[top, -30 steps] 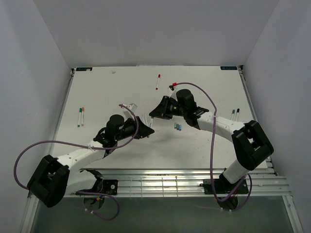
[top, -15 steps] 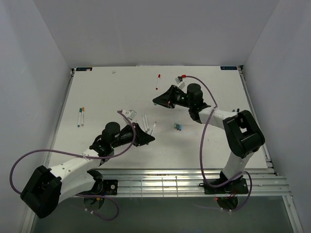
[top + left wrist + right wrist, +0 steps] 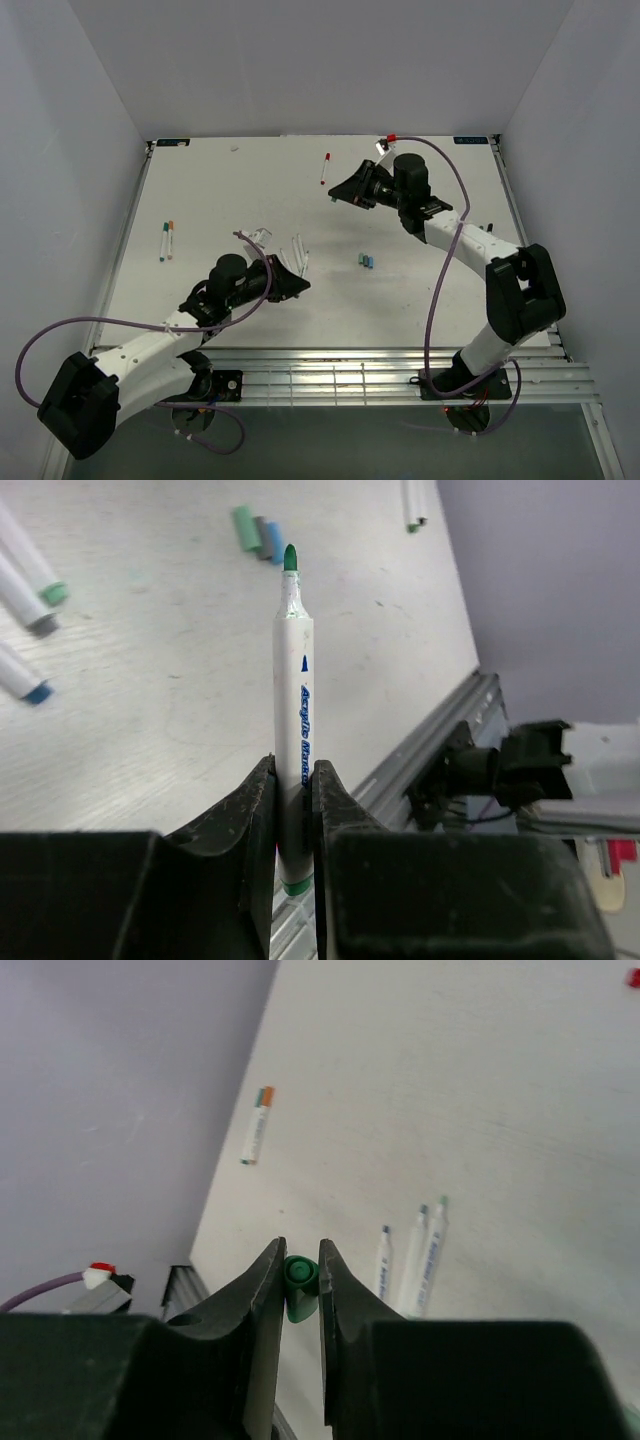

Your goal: Open the pen caps

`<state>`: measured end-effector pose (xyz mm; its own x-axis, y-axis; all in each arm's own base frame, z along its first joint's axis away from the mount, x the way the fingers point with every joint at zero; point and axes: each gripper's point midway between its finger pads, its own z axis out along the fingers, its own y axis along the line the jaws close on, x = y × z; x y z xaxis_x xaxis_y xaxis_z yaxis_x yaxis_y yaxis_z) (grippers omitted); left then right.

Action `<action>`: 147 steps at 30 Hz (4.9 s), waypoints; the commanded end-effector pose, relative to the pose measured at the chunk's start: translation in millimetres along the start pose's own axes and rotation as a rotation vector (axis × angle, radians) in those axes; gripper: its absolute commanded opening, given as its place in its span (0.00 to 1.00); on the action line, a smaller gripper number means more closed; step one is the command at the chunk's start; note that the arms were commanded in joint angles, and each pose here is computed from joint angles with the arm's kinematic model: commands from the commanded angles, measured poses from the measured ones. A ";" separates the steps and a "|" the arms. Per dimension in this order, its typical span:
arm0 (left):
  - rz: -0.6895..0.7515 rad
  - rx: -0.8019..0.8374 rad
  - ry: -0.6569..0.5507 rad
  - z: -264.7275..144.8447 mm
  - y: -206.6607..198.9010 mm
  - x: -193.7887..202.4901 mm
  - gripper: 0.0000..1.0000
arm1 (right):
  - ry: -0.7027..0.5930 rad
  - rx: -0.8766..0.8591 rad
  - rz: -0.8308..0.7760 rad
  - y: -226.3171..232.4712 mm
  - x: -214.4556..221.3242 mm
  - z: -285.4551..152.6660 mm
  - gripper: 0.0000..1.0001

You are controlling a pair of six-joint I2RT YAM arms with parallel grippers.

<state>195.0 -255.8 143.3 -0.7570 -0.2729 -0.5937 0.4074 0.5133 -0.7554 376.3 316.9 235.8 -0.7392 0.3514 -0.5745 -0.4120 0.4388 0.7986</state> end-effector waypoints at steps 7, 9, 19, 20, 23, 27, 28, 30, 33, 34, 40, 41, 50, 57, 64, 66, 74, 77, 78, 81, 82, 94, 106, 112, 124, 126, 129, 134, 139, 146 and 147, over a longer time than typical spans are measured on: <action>-0.076 -0.434 -0.151 -6.1 73.6 -25.4 0.00 | 0.069 0.495 -0.131 -102.9 37.6 -93.6 0.08; -0.087 -0.524 -0.129 -9.3 89.2 -21.2 0.00 | 0.097 0.533 -0.124 -112.6 47.6 -103.6 0.08; -0.064 -0.712 -0.072 -0.7 130.6 -19.2 0.00 | 0.190 0.620 -0.085 -156.0 87.8 -127.1 0.08; -0.060 -0.713 -0.078 0.0 131.5 -20.8 0.00 | 0.193 0.623 -0.082 -157.7 88.5 -127.6 0.08; -0.052 -0.736 -0.081 1.4 139.7 -24.1 0.00 | 0.200 0.637 -0.075 -164.5 90.3 -129.6 0.08; -0.063 -0.730 -0.066 8.2 148.3 -27.5 0.00 | 0.206 0.646 -0.068 -169.9 89.9 -130.5 0.08; -0.068 -0.713 -0.046 13.3 148.9 -24.8 0.00 | 0.210 0.647 -0.064 -171.4 90.0 -129.3 0.08; -0.080 -0.708 -0.035 16.8 151.3 -23.8 0.02 | 0.215 0.652 -0.059 -174.2 91.1 -128.8 0.08; -0.094 -0.674 -0.021 26.3 150.5 -22.7 0.14 | 0.230 0.644 -0.043 -177.8 94.5 -124.0 0.08; -0.098 -0.672 -0.014 28.1 152.2 -20.9 0.19 | 0.246 0.638 -0.031 -179.5 99.0 -121.8 0.08; -0.118 -0.658 0.001 31.2 152.1 -16.9 0.35 | 0.267 0.612 0.013 -186.3 107.9 -111.6 0.08; -0.119 -0.655 0.002 31.6 151.5 -16.8 0.36 | 0.267 0.610 0.016 -187.1 108.0 -111.0 0.09; -0.132 -0.649 0.010 29.9 152.3 -10.9 0.44 | 0.287 0.605 0.041 -197.1 113.9 -101.4 0.20; -0.124 -0.652 -0.006 26.1 150.0 -14.7 0.48 | 0.295 0.601 0.046 -199.4 114.7 -98.2 0.31; -0.064 -0.653 -0.069 22.1 138.0 -41.1 0.50 | 0.289 0.592 0.046 -197.5 111.4 -96.0 0.38; -0.038 -0.668 -0.085 21.5 133.6 -53.6 0.50 | 0.285 0.589 0.042 -195.7 109.0 -95.5 0.38; 0.060 -0.648 -0.179 42.1 109.3 -113.6 0.68 | 0.251 0.606 0.002 -185.9 90.2 -97.1 0.43; 0.121 -0.637 -0.198 59.7 103.0 -138.4 0.79 | 0.246 0.604 -0.009 -180.7 85.2 -98.4 0.44; 0.143 -0.630 -0.196 66.1 101.6 -144.2 0.80 | 0.236 0.601 -0.019 -176.9 81.9 -99.6 0.45; 0.222 -0.628 -0.135 94.8 104.9 -158.3 0.82 | 0.225 0.609 -0.040 -171.1 77.5 -105.7 0.45; 0.243 -0.622 -0.113 114.8 106.5 -168.3 0.82 | 0.222 0.613 -0.044 -170.0 76.3 -107.9 0.45; 0.524 -0.731 -0.001 190.8 159.6 -206.2 0.83 | 0.186 0.606 -0.096 -154.1 66.3 -120.4 0.45; 0.602 -0.727 0.029 244.2 198.0 -220.3 0.84 | 0.179 0.611 -0.111 -158.1 65.6 -128.0 0.45; 0.590 -0.714 0.005 252.5 211.0 -225.0 0.84 | 0.177 0.616 -0.108 -163.1 64.2 -131.6 0.46; 0.628 -0.702 -0.018 275.0 227.4 -232.7 0.79 | 0.170 0.606 -0.102 -165.6 63.1 -130.0 0.45; 0.637 -0.701 -0.023 277.8 229.1 -234.1 0.73 | 0.170 0.604 -0.102 -165.4 62.6 -129.4 0.45; 0.659 -0.686 -0.032 283.3 228.5 -237.8 0.64 | 0.170 0.608 -0.099 -166.8 62.8 -130.2 0.45; 0.678 -0.687 -0.045 287.0 234.6 -238.2 0.63 | 0.169 0.608 -0.095 -168.1 63.5 -131.4 0.45; 0.665 -0.691 -0.045 285.5 242.5 -238.5 0.34 | 0.167 0.605 -0.094 -167.2 63.6 -132.2 0.45; 0.589 -0.716 -0.050 271.6 249.3 -244.8 0.00 | 0.156 0.584 -0.096 -160.1 59.9 -131.3 0.45; 0.584 -0.721 -0.052 268.0 249.5 -245.8 0.00 | 0.155 0.583 -0.096 -159.8 59.1 -131.2 0.45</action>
<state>622.7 -300.8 29.1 -0.4456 0.1750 -0.8780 0.3271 0.9447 0.0222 322.1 156.4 80.3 -0.8324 0.1781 -0.5248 -0.1139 0.8718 0.4765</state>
